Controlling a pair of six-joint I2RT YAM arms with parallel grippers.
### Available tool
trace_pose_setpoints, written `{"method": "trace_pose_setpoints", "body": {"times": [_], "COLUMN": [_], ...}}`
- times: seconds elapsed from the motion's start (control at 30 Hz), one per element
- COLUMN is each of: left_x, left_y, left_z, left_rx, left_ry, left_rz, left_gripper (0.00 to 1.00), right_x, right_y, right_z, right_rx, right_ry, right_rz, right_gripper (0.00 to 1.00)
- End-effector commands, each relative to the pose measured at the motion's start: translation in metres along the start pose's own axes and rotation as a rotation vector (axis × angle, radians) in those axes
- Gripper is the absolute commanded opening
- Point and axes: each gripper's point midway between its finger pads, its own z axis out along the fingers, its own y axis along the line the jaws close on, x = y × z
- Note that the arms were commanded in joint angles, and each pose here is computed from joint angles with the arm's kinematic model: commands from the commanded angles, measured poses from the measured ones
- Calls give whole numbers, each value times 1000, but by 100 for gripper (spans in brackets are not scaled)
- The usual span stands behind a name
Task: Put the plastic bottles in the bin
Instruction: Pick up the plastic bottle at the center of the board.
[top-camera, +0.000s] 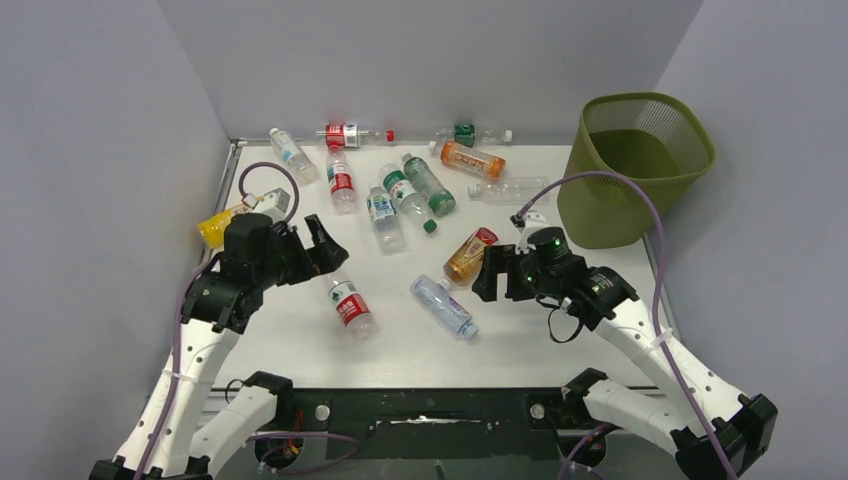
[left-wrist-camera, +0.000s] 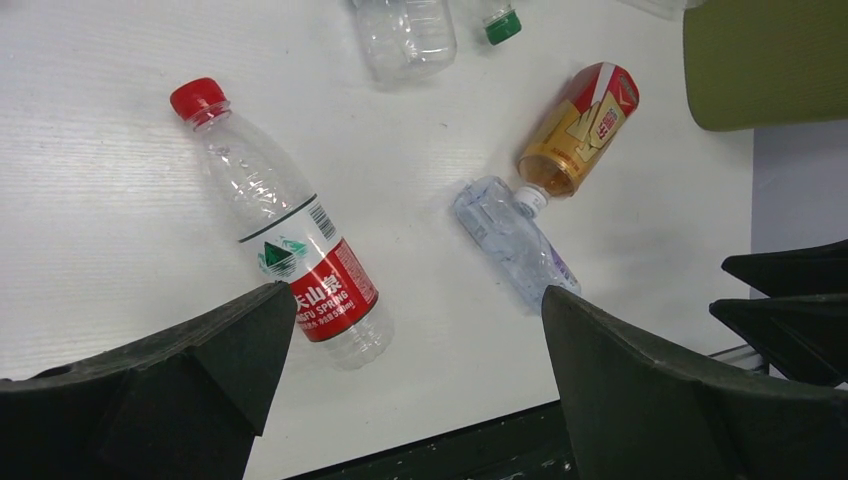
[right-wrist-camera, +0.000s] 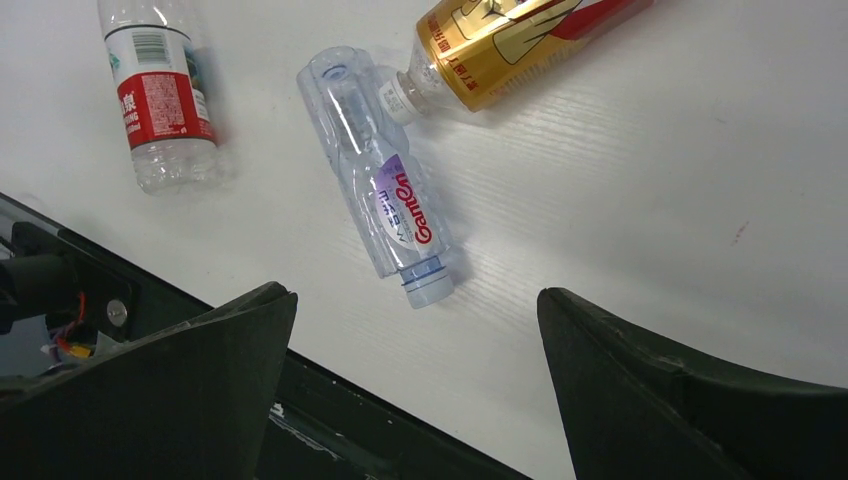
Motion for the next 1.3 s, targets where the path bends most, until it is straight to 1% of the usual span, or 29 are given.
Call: {"method": "trace_pose_setpoints", "body": {"times": [0.0,0.1,0.23,0.4,0.53,0.7,0.77,0.9,1.07,1.27], "left_x": [-22,-22,-24,-43,-52,-54,-53,-48,-34,-28], "left_y": [-19,-19,-19,-15,-19,-27,-26,-25,-18,-18], "left_z": [-20,-24,-25,-33,-23,-5,0,1,3,2], "left_rx": [57,60,51,-19,-13,13,7,10,13,26], "left_ry": [-84,-89,-90,-134,-147,-111,-98,-84,-70,-63], "left_rz": [37,39,25,37,33,21,25,20,-4,-22], "left_gripper": [98,98,98,98,98,98,98,98,98,98], "right_x": [-28,-33,-38,-54,-78,-105,-107,-97,-71,-39], "right_y": [1,-1,-16,-39,-49,-45,-44,-43,-33,7], "right_z": [-16,-22,-22,-16,-14,-10,-7,3,22,41], "right_rx": [59,73,112,169,199,196,190,172,79,-54], "right_ry": [-62,-82,-127,-149,-186,-218,-215,-163,-79,-10], "right_rz": [58,63,81,90,76,34,23,-2,-56,-153], "right_gripper": [98,98,98,98,98,98,98,98,98,98]}}
